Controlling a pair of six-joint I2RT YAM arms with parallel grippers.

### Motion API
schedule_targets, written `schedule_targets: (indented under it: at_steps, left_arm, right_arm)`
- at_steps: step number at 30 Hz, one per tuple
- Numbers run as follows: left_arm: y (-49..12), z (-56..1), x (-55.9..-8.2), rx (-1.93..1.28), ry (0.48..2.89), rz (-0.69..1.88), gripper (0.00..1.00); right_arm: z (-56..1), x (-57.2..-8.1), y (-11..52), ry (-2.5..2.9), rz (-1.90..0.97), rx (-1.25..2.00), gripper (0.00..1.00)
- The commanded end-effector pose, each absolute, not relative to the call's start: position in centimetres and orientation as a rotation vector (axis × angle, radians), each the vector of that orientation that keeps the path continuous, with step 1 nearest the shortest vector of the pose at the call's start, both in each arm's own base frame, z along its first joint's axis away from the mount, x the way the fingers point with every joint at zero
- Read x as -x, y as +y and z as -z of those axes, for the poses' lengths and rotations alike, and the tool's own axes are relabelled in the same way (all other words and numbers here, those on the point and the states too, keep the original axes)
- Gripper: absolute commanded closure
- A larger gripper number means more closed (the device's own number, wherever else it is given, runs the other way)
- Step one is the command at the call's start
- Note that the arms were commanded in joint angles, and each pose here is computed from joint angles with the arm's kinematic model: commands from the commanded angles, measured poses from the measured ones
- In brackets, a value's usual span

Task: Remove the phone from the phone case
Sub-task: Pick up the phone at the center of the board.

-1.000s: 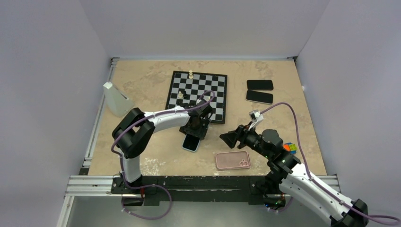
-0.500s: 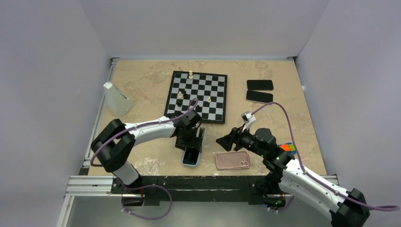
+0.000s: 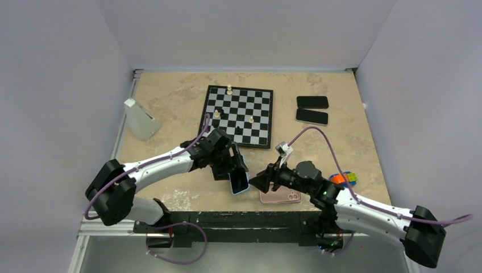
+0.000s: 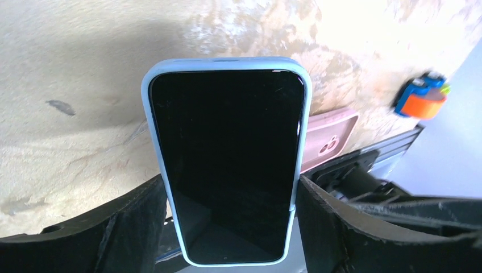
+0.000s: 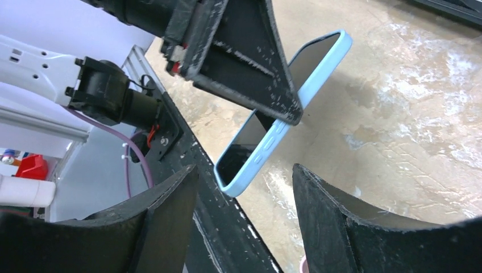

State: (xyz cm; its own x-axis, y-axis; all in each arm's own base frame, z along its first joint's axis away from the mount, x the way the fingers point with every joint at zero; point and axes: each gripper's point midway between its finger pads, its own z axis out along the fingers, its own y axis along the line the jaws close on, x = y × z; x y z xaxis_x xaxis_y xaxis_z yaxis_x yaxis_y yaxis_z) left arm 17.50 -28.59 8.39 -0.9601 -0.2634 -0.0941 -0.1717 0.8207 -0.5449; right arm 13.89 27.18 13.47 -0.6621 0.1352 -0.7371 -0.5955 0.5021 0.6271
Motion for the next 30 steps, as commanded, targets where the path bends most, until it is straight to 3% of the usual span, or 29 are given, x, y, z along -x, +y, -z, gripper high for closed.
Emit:
schedule_targets:
  at_steps: [1,11,15,19,21,23,24,25,27,28,30]
  left_arm:
    - [-29.7,-11.4,-19.9,0.678,2.664,1.02,1.0]
    - [-30.6,-16.5,-22.7,0.923,2.408,1.237,1.0]
    - [-31.3,-17.1,-23.0,0.989,2.378,1.311,1.0]
    - [-31.4,-17.7,-23.3,1.073,2.321,1.383,1.0]
    - [-31.2,-17.9,-23.3,1.111,2.29,1.404,1.0]
    - [-31.0,-18.3,-23.5,1.118,2.251,1.43,1.0]
    - [-31.0,-18.6,-23.3,1.085,2.249,1.44,0.97]
    - [-31.0,-19.1,-23.2,1.015,2.255,1.443,0.78]
    - [-30.5,-19.0,-22.3,0.876,2.337,1.354,0.24]
    - [-30.0,-19.0,-21.7,0.782,2.384,1.282,0.03]
    - [-27.9,-18.8,-20.9,0.603,2.455,1.082,0.0]
  right_arm:
    - [-16.3,-14.2,27.6,1.851,-1.249,0.342,0.34]
    - [-14.1,-17.7,27.5,1.985,-1.053,0.16,0.36]
    - [-15.2,-19.0,27.7,1.935,-1.028,0.125,0.41]
    - [-17.4,-20.6,27.6,1.865,-0.975,0.093,0.57]
    - [-18.5,-20.9,27.9,1.831,-0.983,0.107,0.73]
    - [-19.3,-20.6,28.7,1.809,-1.02,0.16,0.96]
    - [-19.2,-20.6,28.9,1.822,-1.015,0.176,1.0]
    - [-19.0,-20.9,28.7,1.854,-0.977,0.181,1.0]
    - [-18.9,-21.4,27.7,1.894,-0.918,0.206,1.0]
    - [-19.0,-21.8,27.0,1.907,-0.895,0.215,1.0]
    - [-19.4,-22.7,25.2,1.934,-0.885,0.251,1.0]
